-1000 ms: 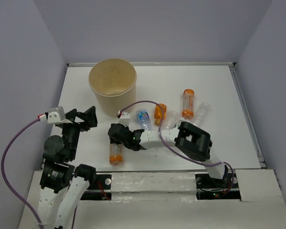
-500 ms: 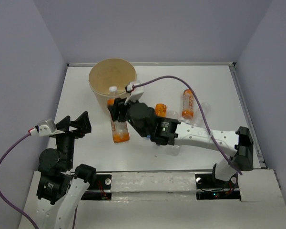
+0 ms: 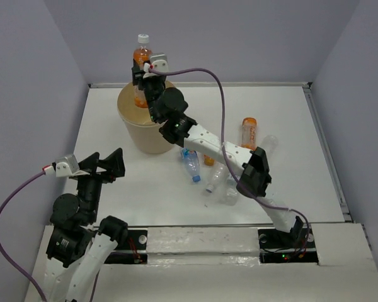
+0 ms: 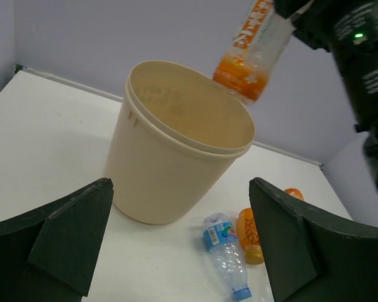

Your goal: Put the plastic bottles in the bin

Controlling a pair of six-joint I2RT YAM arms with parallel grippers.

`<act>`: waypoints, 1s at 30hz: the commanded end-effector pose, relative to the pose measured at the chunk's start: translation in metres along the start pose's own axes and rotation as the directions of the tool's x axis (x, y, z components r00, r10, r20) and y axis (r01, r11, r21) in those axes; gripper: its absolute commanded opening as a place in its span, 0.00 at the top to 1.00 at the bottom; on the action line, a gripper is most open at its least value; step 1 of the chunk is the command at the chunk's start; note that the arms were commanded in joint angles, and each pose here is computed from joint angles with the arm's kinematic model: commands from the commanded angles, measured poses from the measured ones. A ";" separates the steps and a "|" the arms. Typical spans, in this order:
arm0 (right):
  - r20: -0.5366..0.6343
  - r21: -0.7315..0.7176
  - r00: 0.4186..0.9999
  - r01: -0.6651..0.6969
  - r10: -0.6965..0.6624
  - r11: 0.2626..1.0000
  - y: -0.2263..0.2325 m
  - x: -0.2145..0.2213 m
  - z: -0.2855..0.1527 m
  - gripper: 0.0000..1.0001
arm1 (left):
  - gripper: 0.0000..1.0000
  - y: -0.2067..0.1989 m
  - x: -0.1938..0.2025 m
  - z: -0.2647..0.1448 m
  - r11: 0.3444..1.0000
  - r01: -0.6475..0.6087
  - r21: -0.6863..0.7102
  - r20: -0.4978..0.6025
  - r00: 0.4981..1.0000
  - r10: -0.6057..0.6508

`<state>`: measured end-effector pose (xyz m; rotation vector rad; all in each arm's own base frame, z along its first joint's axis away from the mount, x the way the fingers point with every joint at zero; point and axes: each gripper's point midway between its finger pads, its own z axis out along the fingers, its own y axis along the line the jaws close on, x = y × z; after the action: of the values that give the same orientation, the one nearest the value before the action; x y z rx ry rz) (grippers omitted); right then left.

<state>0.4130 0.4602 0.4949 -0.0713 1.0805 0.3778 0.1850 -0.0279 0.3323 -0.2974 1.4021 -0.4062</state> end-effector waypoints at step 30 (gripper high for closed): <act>-0.710 -0.127 0.702 -0.061 -0.048 0.990 -0.098 0.153 -0.205 0.22 | 0.01 -0.005 0.001 0.006 1.000 0.000 0.016 -0.005 1.000 0.000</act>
<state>0.3408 0.3654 0.3601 -0.3072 1.5435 0.5227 0.1878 -0.0324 0.3279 -0.2849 1.4278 -0.4111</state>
